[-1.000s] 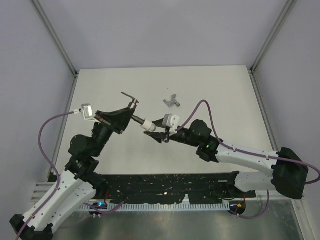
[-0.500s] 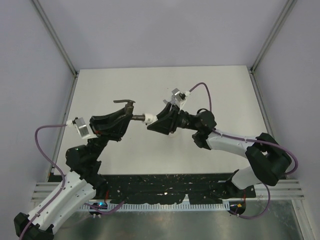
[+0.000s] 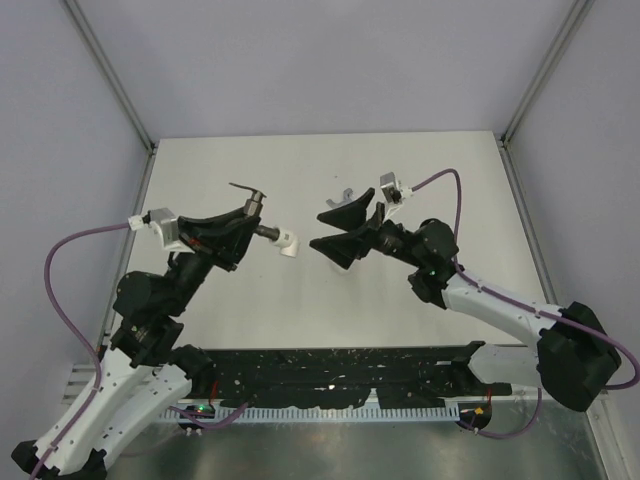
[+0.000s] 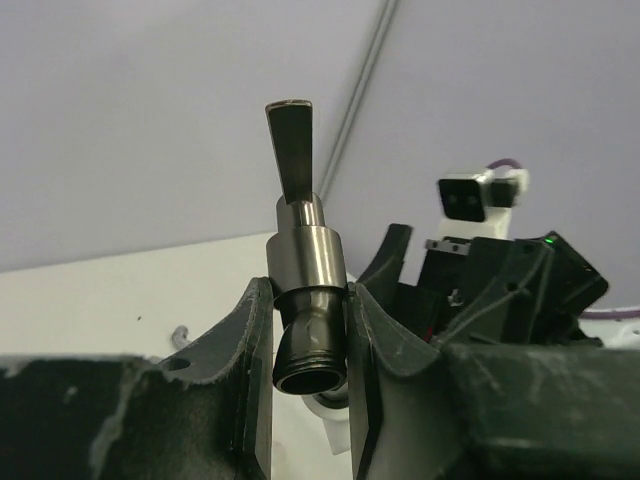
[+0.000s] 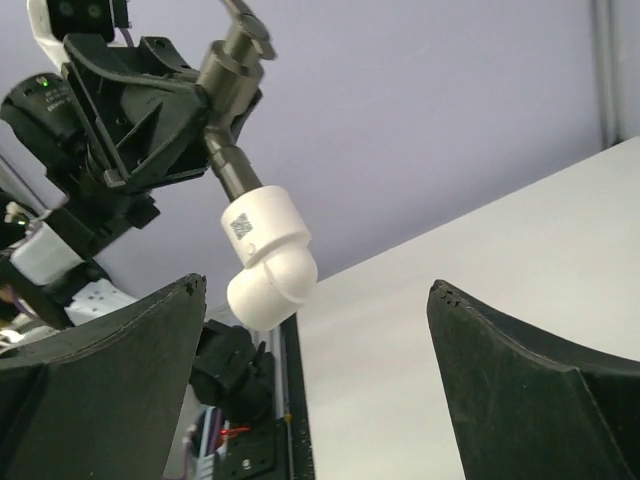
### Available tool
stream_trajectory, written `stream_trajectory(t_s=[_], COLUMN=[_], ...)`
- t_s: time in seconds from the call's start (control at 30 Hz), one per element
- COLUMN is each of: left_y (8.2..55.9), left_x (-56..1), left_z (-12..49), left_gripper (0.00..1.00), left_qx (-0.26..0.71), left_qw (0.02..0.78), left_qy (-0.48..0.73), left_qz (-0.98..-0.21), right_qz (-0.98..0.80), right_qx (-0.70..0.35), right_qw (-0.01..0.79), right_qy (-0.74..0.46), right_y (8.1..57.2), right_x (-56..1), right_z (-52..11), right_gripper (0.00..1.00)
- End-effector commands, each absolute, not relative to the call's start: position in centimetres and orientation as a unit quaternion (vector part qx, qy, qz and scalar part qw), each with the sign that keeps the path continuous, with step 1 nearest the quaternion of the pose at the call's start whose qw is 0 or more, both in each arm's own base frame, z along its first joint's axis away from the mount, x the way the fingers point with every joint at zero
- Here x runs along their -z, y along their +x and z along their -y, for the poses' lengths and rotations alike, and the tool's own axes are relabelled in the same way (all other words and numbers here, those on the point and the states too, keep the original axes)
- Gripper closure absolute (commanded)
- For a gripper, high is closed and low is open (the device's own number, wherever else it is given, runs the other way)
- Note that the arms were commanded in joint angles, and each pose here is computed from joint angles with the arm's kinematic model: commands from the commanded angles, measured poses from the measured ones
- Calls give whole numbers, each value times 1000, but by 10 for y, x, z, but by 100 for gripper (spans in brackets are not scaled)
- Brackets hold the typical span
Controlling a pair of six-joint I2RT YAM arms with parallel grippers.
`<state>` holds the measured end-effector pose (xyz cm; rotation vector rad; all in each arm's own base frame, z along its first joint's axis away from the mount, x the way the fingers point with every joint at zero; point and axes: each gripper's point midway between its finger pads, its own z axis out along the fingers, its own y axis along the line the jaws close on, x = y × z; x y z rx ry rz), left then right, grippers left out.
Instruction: Install the water faucets
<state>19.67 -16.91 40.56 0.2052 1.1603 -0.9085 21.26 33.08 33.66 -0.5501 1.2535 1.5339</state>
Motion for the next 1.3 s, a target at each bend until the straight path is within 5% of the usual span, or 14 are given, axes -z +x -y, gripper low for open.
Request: stream_trajectory(t_s=[0.0, 0.57, 0.9, 1.1, 1.17, 1.27], left_y=[215, 217, 215, 212, 210, 204], left_x=[-398, -394, -391, -393, -394, -395], left_z=[157, 162, 171, 175, 174, 178], left_gripper=[100, 100, 100, 100, 100, 100], left_qx=[373, 414, 442, 455, 454, 454], left_qw=[700, 608, 593, 591, 597, 605], left_qy=[35, -54, -57, -49, -40, -5], left_qz=[-608, -675, -671, -664, -661, -654], right_qz=[-512, -400, -382, -393, -400, -412], right_qx=[-486, -88, 5, -7, -23, -94], right_qw=[643, 760, 791, 800, 799, 798], right_qy=[-298, -504, -479, -454, -449, -430], right_y=[221, 173, 183, 187, 189, 184], right_x=[-337, -325, -326, -331, -331, -342], right_z=[-317, -366, -376, -379, -378, -375], right_gripper=[5, 5, 0, 16, 44, 70])
